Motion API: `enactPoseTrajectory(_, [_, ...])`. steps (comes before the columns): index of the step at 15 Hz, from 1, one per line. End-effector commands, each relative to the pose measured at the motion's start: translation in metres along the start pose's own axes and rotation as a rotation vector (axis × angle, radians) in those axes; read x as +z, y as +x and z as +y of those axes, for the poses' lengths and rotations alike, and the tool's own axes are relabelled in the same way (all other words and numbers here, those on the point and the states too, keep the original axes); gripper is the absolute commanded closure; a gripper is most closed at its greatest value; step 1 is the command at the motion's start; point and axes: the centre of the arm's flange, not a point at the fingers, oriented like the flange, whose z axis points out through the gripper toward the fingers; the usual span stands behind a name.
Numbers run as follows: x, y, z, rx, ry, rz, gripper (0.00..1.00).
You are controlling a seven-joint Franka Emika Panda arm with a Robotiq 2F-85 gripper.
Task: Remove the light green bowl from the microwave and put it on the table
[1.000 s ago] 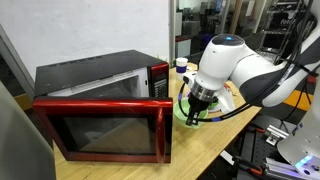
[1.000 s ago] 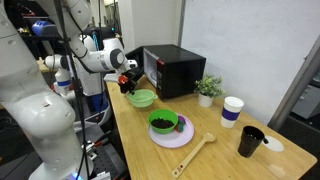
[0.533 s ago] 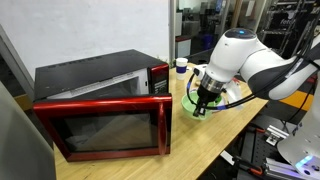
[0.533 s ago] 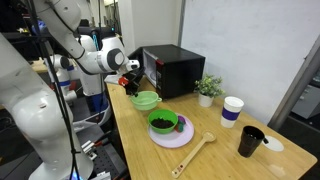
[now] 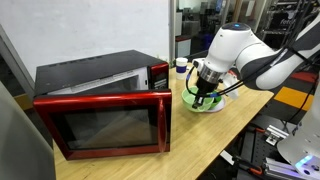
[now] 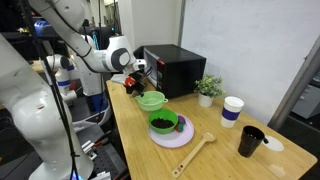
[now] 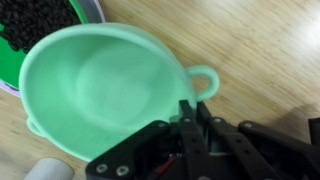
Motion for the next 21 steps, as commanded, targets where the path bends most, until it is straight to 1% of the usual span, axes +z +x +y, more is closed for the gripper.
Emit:
enactPoseTrajectory(1, [0.005, -0.025, 0.026, 0.009, 0.039, -0.001, 0.98])
enactPoseTrajectory(5, [0.010, -0.025, 0.041, 0.017, 0.060, -0.014, 0.98])
enactPoseTrajectory(8, [0.011, -0.021, 0.045, 0.005, 0.069, -0.022, 0.98])
enactPoseTrajectory(12, [0.004, -0.012, 0.039, -0.022, 0.053, -0.021, 0.98])
enactPoseTrajectory(15, [-0.006, -0.007, 0.040, -0.016, 0.037, 0.000, 0.98])
enactPoseTrajectory(18, [-0.020, -0.001, 0.050, 0.015, 0.021, 0.026, 0.98])
enactPoseTrajectory(21, [-0.031, 0.002, 0.071, 0.083, 0.008, 0.052, 0.98])
